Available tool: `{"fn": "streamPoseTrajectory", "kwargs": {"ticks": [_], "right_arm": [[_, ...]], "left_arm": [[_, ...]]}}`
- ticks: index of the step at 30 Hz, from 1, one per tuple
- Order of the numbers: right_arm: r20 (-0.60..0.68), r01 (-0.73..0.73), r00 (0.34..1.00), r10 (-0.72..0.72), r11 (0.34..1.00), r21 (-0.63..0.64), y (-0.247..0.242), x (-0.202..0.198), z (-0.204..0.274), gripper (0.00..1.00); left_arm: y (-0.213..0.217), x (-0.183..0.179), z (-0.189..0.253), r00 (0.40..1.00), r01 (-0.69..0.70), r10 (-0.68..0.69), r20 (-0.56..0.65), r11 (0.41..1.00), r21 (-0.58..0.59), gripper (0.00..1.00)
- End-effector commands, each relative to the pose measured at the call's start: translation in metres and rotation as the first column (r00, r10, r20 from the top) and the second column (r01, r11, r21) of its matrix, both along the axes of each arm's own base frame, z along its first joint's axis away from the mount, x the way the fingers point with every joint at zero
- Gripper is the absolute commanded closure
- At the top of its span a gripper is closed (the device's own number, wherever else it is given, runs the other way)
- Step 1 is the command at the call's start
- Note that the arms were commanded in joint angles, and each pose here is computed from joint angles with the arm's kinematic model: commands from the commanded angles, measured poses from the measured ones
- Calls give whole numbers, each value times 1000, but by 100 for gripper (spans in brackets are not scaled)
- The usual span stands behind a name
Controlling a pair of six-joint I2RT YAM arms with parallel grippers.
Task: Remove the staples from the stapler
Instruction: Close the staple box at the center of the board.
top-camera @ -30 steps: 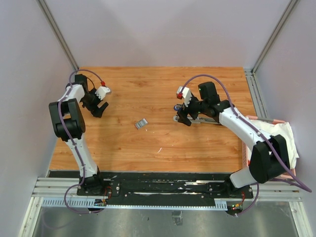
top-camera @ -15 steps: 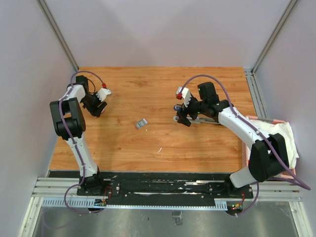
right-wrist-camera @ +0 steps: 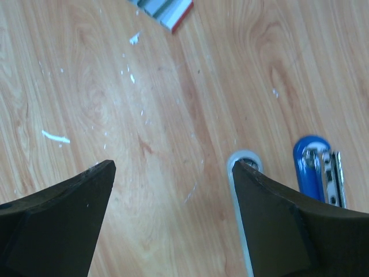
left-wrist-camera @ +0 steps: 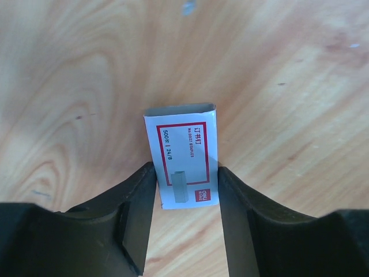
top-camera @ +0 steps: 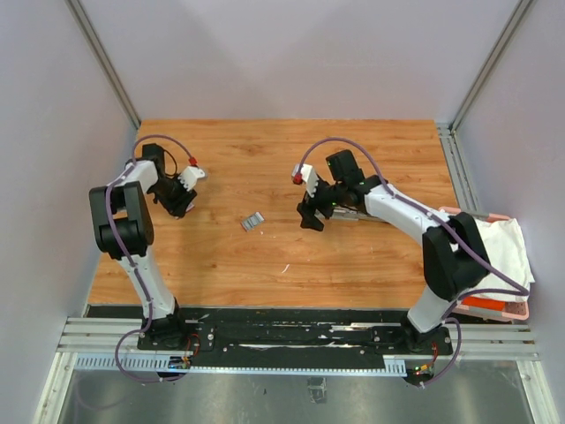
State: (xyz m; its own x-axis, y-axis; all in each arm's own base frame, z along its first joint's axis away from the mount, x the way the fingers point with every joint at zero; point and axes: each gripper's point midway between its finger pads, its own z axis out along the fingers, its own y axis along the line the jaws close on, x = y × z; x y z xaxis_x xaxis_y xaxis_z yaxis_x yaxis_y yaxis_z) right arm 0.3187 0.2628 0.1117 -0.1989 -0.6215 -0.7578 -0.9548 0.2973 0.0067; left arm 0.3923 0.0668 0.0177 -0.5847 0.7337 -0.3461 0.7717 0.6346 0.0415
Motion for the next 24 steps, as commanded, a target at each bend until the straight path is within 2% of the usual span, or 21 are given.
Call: {"fn": "streamPoseTrajectory", "kwargs": {"ticks": [1,11,17,24], "right_arm": [[12,-29,1000,28,997,78,35,19,24,15],[-171,89,983,-62,983,160,84,62,2,15],[-226,147,968,-113,980,138,96,75,-19,15],[-373,181,921,-111,970,160,111,71,-33,15]], "left_arm": [[-44,-46,-13,993,31,-42,-114,995,-92,50],[-111,-99,-10,980,125,-143,-137,983,-137,48],[-146,-109,-7,981,149,-160,-107,983,-106,47],[-168,-116,-16,986,125,-130,-102,991,-56,47]]}}
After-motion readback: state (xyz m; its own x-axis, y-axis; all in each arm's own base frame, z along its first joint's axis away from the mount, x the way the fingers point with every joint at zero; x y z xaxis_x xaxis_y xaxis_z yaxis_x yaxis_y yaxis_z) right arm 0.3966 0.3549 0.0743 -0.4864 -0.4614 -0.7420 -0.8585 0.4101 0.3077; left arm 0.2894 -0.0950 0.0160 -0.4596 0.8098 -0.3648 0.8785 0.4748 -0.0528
